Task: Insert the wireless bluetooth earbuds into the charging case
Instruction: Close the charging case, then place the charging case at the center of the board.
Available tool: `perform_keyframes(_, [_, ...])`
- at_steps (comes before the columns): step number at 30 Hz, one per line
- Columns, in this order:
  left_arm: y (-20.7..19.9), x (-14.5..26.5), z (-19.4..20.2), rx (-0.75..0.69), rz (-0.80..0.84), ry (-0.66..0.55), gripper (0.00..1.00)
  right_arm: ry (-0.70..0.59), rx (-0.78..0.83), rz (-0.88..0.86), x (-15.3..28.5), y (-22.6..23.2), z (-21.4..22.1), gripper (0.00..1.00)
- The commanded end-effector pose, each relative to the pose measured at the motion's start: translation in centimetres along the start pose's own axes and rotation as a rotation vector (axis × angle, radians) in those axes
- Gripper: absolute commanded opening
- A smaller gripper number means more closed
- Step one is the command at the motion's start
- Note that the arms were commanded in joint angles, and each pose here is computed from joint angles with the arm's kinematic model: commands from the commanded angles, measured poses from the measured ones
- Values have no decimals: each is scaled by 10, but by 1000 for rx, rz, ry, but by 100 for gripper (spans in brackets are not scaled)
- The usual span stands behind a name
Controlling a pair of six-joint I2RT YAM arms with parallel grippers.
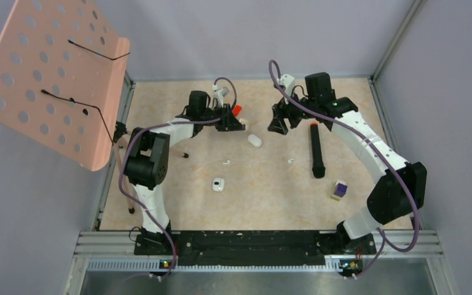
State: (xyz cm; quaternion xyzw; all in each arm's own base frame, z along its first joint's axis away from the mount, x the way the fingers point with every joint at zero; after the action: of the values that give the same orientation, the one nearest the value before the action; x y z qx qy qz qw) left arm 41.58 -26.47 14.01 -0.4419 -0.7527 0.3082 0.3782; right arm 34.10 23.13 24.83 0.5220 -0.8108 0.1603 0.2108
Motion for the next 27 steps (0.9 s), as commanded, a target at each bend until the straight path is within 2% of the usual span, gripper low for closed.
perform_keyframes(1, [34, 1, 33, 151, -163, 78, 4, 56, 16, 120, 12, -11, 15, 69])
perform_keyframes(8, [67, 10, 61, 268, -339, 92, 7, 110, -29, 143, 6, -16, 40, 72])
perform_keyframes(11, [73, 10, 70, 293, -357, 100, 16, 105, -50, 112, 0, -13, 40, 72])
perform_keyframes(15, [77, 10, 76, 311, -380, 104, 40, 99, -65, 90, -8, -15, 40, 72])
perform_keyframes(16, [77, 10, 75, 308, -384, 102, 50, 96, -65, 90, -9, -16, 39, 72])
perform_keyframes(18, [76, 13, 73, 303, -408, 91, 96, 91, -63, 89, -11, -17, 38, 72])
perform_keyframes(21, [75, 27, 70, 273, -488, 75, 99, 86, -59, 85, -13, -19, 36, 72])
perform_keyframes(23, [68, 43, 60, 200, -545, 57, 99, 80, -51, 76, -16, -20, 35, 75])
perform_keyframes(25, [54, 59, 51, 109, -561, 55, 99, 67, -41, 70, -18, -20, 34, 92])
perform_keyframes(26, [47, 66, 46, 67, -570, 46, 99, 61, -30, 57, -21, -19, 35, 98])
perform_keyframes(27, [38, 73, 40, 20, -571, 30, 99, 58, -25, 43, -24, -17, 36, 99])
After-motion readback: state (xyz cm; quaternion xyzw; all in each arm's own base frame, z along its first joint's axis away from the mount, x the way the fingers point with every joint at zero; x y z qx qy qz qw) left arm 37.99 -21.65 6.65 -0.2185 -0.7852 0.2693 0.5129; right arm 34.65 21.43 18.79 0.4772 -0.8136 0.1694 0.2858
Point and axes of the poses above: each gripper's point midway between its finger pads, its own x axis back along the fingers, its own y axis along the line the jaws close on, z = x × y, the point moved 1 cm from there along x, back along the fingers, and after that the axes turned 12 degrees about x, right-handed, at the moved point
